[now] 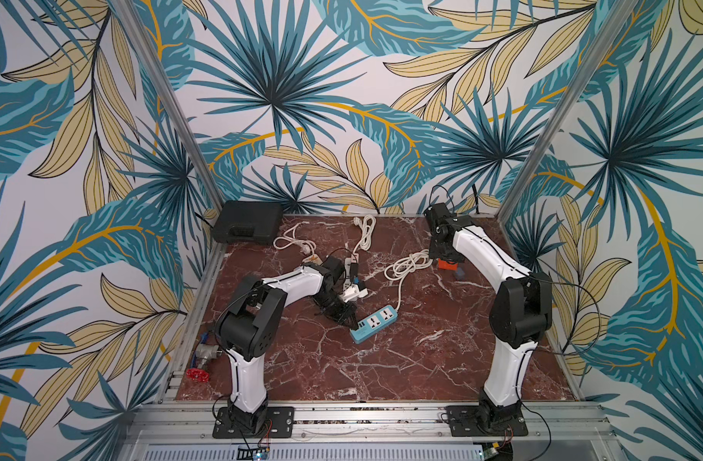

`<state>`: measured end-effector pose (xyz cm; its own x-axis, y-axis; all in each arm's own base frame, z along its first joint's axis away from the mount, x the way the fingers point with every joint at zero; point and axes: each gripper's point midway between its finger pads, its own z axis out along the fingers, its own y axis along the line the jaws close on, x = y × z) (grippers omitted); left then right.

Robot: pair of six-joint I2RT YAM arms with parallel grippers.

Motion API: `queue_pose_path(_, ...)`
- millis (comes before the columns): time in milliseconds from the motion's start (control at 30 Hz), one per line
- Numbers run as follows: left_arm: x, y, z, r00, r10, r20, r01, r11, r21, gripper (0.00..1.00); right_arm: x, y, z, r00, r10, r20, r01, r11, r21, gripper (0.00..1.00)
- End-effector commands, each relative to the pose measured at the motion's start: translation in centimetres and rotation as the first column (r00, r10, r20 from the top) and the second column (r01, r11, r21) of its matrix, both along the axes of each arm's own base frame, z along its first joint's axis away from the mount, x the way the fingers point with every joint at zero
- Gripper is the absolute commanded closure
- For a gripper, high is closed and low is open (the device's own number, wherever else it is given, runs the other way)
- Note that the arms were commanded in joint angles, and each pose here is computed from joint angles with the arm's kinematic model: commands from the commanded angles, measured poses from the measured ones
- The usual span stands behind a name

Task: Pull the plug off the socket
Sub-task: Place the plug at the center of the board.

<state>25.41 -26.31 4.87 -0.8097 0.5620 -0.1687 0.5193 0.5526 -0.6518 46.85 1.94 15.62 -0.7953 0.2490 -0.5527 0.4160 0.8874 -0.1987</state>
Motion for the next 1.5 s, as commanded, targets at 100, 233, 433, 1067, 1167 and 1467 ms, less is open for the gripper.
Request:
queue_pose_path(100, 1.0, 2.3, -3.9, 0.998, -0.003, 0.057, -0.006, 0.988, 0.157, 1.00, 5.7, -3.3, 1.8, 0.948, -0.183, 0.260, 0.159, 0.981, 0.112, 1.00)
queue_pose_path(233, 1.0, 2.3, -3.9, 0.998, -0.003, 0.056, -0.006, 0.987, 0.158, 1.00, 7.2, -5.9, 0.4, 0.928, -0.260, 0.267, 0.237, 0.964, 0.118, 1.00)
queue_pose_path(433, 0.9, 2.3, -4.0, 0.999, -0.002, 0.054, -0.007, 0.987, 0.159, 1.00, 8.7, -8.6, -2.2, 0.903, -0.326, 0.279, 0.298, 0.945, 0.138, 0.96)
queue_pose_path(1067, 1.1, 2.3, -3.9, 0.999, 0.002, 0.054, -0.010, 0.988, 0.155, 1.00, 9.2, -10.4, -5.7, 0.920, -0.337, 0.199, 0.318, 0.940, 0.124, 0.54)
queue_pose_path(1167, 1.1, 2.3, -3.9, 0.999, 0.002, 0.053, -0.010, 0.988, 0.152, 1.00, 8.8, -10.3, -5.7, 0.927, -0.335, 0.167, 0.318, 0.940, 0.124, 0.49)
queue_pose_path(1467, 1.2, 2.4, -3.7, 0.998, 0.006, 0.055, -0.014, 0.989, 0.147, 1.00, 8.1, -10.0, -5.6, 0.940, -0.319, 0.122, 0.305, 0.945, 0.120, 0.36)
